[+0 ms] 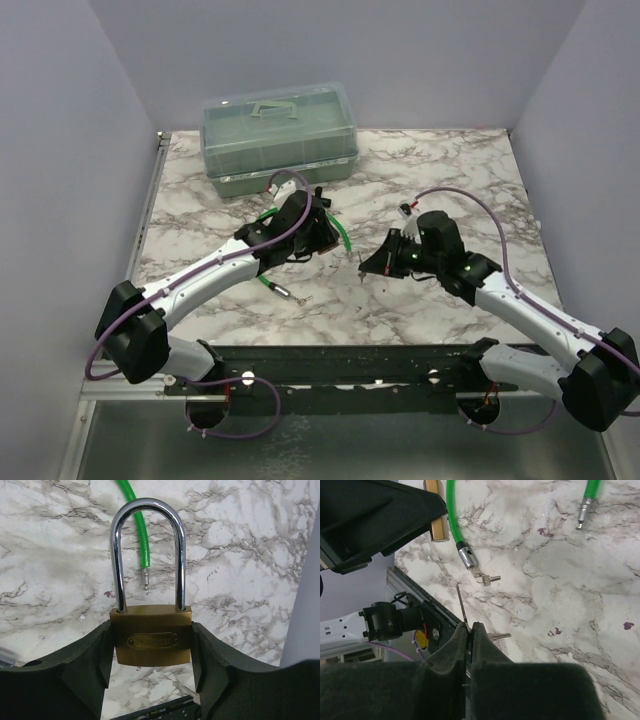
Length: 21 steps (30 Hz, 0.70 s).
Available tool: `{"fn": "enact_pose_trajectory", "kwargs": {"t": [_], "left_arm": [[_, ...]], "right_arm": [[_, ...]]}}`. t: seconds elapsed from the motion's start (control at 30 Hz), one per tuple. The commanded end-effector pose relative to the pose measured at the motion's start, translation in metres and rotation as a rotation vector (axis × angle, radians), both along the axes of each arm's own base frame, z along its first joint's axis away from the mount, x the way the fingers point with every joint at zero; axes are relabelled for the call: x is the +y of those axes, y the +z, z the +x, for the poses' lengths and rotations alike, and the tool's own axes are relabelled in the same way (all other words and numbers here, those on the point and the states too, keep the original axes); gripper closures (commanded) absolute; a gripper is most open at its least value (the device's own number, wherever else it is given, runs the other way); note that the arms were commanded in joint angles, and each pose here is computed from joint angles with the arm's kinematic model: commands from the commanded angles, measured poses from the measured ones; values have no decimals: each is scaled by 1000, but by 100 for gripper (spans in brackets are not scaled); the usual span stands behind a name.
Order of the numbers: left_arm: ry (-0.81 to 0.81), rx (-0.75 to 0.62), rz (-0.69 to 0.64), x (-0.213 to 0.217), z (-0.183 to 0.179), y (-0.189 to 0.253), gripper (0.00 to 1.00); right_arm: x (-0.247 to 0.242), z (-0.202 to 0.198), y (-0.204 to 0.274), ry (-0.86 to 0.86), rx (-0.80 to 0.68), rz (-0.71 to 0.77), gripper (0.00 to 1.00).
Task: Unlock with the key
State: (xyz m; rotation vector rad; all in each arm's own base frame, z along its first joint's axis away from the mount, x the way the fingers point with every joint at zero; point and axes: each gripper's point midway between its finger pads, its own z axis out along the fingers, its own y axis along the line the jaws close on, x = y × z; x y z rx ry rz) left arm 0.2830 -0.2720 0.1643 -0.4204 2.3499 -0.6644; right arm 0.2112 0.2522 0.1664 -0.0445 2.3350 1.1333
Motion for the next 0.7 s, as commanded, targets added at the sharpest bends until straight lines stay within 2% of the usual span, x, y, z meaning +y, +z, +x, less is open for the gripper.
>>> {"fn": "enact_pose_trajectory", "kwargs": {"t": [0.0,0.67], "left_arm": [[-39,-64,-128,-20,9,42,100],[-67,-39,-178,-31,7,40,100]], "right_arm": [[17,-4,6,49,7,54,100],[47,1,0,92,3,39,100]]}}
